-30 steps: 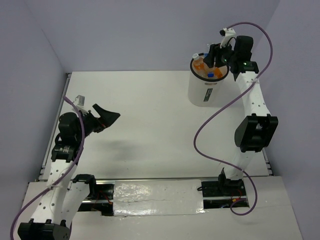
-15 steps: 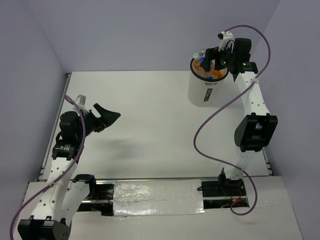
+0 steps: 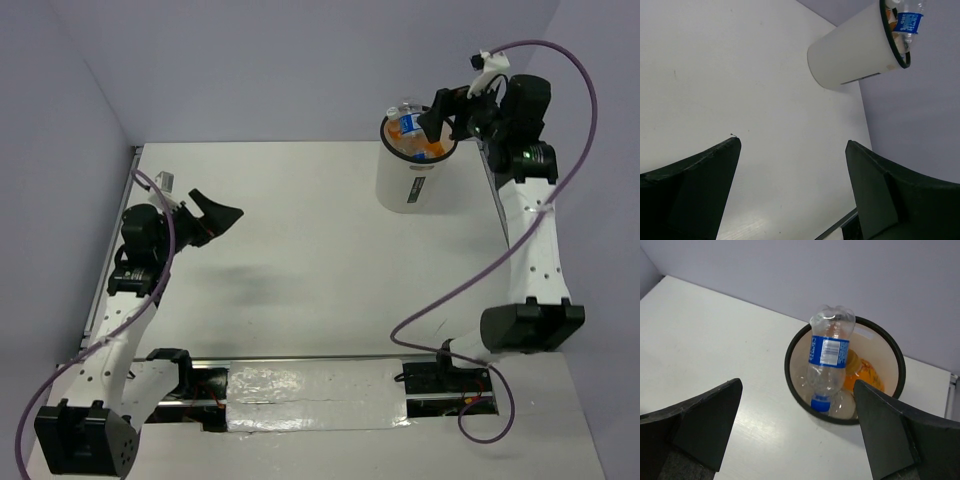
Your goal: Put the plastic bottles in the bin
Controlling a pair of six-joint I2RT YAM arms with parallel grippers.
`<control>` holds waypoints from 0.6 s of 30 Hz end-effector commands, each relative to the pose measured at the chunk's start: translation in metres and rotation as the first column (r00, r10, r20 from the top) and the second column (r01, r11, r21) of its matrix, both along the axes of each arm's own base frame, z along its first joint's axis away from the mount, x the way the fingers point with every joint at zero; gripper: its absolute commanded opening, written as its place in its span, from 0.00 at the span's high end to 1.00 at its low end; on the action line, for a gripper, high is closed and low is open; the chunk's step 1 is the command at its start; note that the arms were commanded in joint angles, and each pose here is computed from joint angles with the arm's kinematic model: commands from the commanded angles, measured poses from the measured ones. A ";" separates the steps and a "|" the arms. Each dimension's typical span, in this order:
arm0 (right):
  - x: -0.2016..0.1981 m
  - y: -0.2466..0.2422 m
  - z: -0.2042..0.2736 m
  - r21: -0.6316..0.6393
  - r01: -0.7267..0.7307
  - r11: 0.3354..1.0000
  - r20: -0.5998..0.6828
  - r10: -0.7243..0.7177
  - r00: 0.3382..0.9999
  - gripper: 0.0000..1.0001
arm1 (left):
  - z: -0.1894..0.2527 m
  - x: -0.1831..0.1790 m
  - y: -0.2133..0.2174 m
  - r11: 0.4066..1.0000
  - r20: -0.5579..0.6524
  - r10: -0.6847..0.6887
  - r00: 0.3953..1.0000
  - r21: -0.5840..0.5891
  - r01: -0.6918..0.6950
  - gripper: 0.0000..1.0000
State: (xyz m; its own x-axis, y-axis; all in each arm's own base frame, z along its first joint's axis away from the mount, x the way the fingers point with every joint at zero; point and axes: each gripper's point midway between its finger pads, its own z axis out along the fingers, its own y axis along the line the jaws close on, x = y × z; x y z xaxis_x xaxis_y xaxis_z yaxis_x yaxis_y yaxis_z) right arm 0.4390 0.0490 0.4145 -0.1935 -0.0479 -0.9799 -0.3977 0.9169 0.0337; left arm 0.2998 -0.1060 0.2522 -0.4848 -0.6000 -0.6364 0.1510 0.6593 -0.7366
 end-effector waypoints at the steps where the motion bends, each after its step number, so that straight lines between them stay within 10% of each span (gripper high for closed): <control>1: -0.028 -0.009 0.004 0.020 0.071 0.997 -0.006 -0.071 0.997 0.00 | 0.051 0.012 -0.009 0.998 0.169 -0.061 0.984 -0.023 0.065 0.01; 18: -0.126 -0.031 -0.027 0.031 0.254 0.967 0.018 -0.255 0.967 0.00 | 0.114 0.043 -0.019 0.978 0.262 -0.159 0.952 -0.090 0.188 0.01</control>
State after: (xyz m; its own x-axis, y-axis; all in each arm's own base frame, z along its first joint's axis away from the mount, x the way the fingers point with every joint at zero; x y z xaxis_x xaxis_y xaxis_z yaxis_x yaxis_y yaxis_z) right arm 0.3273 0.0229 0.3700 -0.2559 0.0158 -0.9666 -0.1810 0.9814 0.0640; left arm 0.3446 -0.1229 0.3437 -0.4552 -0.6068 -0.6516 0.3721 0.5353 -0.7583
